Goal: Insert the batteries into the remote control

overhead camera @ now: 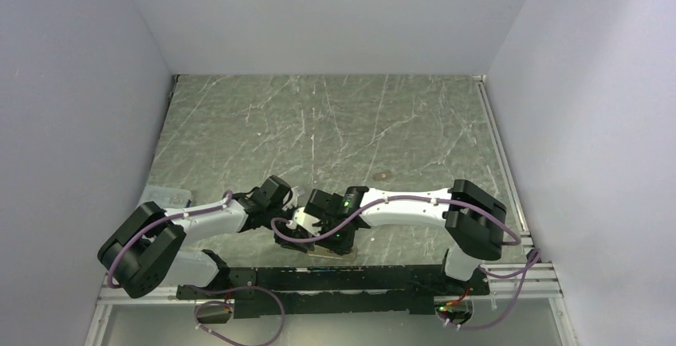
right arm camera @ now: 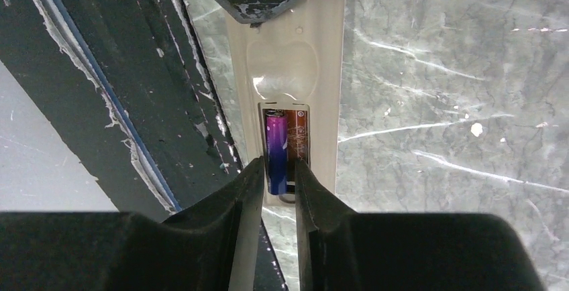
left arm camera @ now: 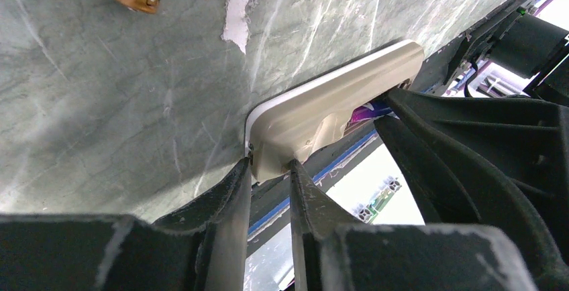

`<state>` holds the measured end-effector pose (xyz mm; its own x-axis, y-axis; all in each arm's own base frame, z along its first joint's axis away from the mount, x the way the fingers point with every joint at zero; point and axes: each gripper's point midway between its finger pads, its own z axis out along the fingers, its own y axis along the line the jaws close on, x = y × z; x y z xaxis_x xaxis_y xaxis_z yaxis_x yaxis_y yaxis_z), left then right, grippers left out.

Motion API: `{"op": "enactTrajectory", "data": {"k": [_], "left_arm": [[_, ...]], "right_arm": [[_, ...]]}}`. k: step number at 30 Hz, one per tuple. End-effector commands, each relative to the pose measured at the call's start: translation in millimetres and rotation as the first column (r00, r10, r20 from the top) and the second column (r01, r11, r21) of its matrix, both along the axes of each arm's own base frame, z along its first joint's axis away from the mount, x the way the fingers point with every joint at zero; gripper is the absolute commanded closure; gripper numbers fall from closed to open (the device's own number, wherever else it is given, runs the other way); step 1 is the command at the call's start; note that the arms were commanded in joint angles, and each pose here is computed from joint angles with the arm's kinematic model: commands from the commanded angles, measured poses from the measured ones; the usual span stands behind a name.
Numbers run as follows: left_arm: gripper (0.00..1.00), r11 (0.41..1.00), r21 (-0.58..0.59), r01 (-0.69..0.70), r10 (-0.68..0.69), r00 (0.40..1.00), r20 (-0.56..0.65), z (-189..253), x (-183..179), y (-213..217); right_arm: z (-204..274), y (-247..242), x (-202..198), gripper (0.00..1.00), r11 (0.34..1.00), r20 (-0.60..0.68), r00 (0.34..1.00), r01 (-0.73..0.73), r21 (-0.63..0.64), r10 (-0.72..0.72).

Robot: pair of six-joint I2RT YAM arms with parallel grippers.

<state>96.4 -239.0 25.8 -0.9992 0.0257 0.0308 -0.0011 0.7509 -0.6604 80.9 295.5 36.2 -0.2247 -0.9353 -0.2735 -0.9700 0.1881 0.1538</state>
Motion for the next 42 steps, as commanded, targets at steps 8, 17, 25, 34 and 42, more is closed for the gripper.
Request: {"op": "enactTrajectory", "data": {"k": [8,17,25,34,42], "left_arm": [[0.72,0.999,0.048,0.000,0.000,1.000,0.013,-10,1,4],[0.73,0.999,0.045,0.006,-0.006,1.000,0.013,-9,0,3],[0.74,0.999,0.042,0.002,-0.003,1.000,0.010,-9,1,0],[0.75,0.999,0.043,0.005,-0.005,1.000,0.001,-11,-1,-2],[0.75,0.999,0.043,0.008,-0.008,1.000,0.001,-13,-2,-5]], "right_arm": [[50,10,23,0.72,0.984,0.133,0.984,0.102,0.144,-0.121],[69,-5,37,0.73,0.905,0.167,0.910,0.328,0.269,-0.379],[78,-21,40,0.80,0.764,0.055,0.814,0.517,0.386,-0.579],[75,-21,17,0.80,0.616,-0.231,0.735,0.666,0.420,-0.637],[67,-23,10,0.80,0.565,-0.327,0.675,0.735,0.375,-0.661]]}}
